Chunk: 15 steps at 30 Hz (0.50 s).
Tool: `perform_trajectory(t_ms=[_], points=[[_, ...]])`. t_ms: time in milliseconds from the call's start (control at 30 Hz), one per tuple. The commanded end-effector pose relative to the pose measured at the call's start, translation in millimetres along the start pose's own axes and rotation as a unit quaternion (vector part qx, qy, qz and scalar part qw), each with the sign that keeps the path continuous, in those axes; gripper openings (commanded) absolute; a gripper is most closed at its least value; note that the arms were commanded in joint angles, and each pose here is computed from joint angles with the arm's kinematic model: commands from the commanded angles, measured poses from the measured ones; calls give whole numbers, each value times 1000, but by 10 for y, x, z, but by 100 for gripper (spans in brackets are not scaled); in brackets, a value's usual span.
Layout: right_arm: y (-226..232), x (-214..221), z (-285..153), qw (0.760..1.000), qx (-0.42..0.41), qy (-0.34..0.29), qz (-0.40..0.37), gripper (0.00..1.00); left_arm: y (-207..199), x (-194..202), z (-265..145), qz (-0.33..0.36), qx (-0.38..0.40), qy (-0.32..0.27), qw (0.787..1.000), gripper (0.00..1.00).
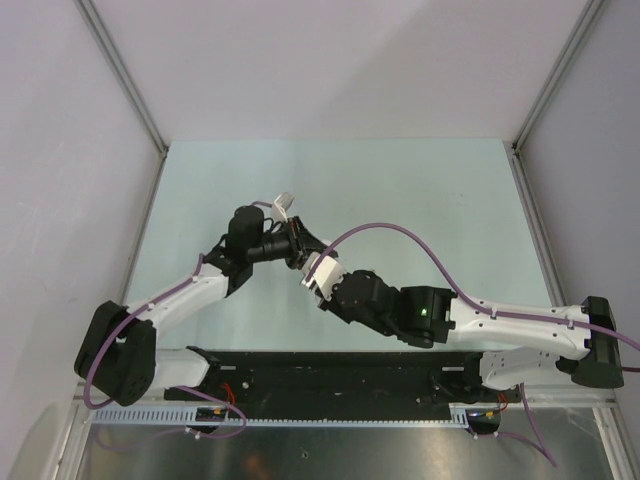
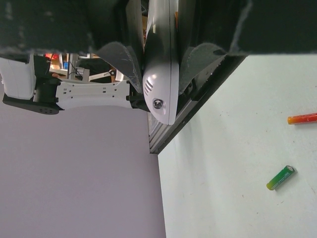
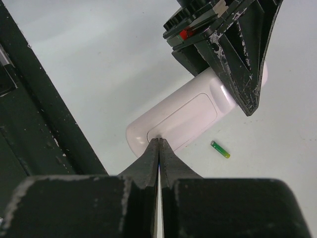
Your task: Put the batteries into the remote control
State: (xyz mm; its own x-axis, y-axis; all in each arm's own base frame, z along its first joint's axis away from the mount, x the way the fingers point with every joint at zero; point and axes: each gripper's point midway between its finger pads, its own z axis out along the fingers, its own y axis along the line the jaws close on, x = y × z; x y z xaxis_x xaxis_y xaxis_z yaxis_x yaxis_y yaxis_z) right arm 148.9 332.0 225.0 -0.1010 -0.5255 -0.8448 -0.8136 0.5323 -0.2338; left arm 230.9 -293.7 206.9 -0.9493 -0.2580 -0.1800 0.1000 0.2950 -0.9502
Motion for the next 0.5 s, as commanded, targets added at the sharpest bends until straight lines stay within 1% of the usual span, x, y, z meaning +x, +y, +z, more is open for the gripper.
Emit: perform_trajectory(t_ms=[0,467], points=[[-306,-218,-48,998,58,-31,9,0,-152,310,-58,7,31,57,998,0],[-343,-268,-69,997,65,-39,13,0,-100,333,-54,9,24,57,998,0]])
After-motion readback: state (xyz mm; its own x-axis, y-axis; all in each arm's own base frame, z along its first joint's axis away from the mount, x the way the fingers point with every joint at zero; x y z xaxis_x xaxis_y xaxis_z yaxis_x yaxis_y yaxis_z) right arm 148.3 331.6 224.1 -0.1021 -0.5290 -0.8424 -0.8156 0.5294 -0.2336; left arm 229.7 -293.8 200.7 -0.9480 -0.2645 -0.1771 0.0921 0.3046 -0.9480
